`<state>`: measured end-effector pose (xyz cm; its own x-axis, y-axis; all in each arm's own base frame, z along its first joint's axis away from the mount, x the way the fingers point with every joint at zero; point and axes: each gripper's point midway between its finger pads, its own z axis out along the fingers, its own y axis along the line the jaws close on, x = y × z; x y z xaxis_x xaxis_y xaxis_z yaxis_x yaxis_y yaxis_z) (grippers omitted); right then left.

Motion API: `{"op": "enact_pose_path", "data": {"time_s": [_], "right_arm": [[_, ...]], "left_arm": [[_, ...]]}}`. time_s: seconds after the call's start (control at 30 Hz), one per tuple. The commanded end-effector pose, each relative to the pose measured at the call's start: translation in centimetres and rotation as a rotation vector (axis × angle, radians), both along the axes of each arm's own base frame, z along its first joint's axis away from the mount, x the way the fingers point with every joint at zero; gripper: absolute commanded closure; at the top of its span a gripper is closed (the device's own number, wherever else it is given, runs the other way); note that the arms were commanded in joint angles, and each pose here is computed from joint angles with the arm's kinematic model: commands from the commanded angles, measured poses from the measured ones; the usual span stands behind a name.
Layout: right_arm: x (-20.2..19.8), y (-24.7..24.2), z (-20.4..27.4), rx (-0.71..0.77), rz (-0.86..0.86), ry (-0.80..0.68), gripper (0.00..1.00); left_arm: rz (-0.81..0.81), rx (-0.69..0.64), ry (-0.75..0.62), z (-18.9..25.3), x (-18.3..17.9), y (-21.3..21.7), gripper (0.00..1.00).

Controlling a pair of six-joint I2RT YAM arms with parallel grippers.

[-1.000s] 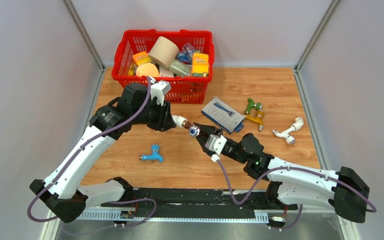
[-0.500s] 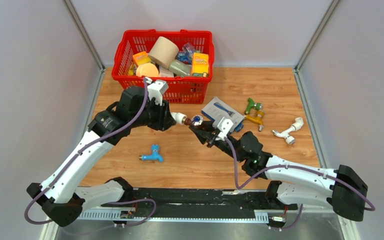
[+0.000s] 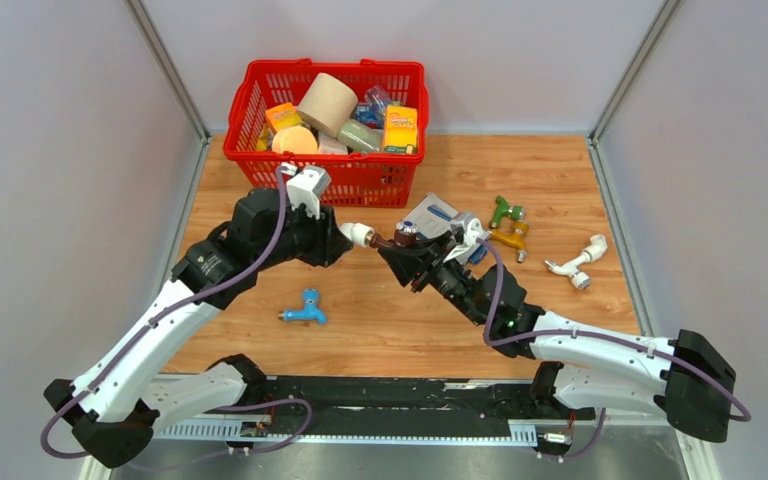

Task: Install the water faucets

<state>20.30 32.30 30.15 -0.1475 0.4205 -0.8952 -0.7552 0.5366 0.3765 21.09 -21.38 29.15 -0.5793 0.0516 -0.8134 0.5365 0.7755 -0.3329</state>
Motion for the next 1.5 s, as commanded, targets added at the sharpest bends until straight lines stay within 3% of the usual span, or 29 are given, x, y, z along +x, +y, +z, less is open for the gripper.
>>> {"op": "enact_pose_path", "data": {"time_s": [0.0,0.33,0.73,0.97,1.27,1.3,1.33,1.47], "right_arm": [[0.2,-0.3,3.7,0.257,0.002,0.181,1.00],[-0.3,-0.3,5.1,0.452,0.063,0.367,1.00],[-0.1,-0.6,4.6,0.688,0.113,0.669,1.00],[0.2,-0.7,4.3,0.735,0.111,0.741,1.00],[0.0,-0.3,3.5,0.775,0.164,0.817,1.00],[0.1,-0.3,3.6,0.776,0.163,0.809,1.00],[0.2,-0.4,3.5,0.769,0.159,0.801,1.00],[0.5,-1.0,3.4,0.757,0.139,0.763,1.00]], "left_arm": [[-0.180,-0.160,-0.059,2.9,-2.9,-3.3,1.00],[-0.192,-0.154,-0.178,2.0,-3.1,-3.6,1.00],[-0.198,-0.254,-0.456,2.6,-3.0,-3.6,1.00],[-0.223,-0.284,-0.684,2.8,-3.3,-3.4,1.00],[-0.214,-0.284,-0.832,1.0,-3.7,-2.3,0.99],[-0.207,-0.286,-0.834,0.9,-3.7,-2.1,0.97],[-0.195,-0.282,-0.833,0.8,-3.5,-2.0,0.86],[-0.134,-0.280,-0.800,0.8,-3.0,-1.1,0.64]]}}
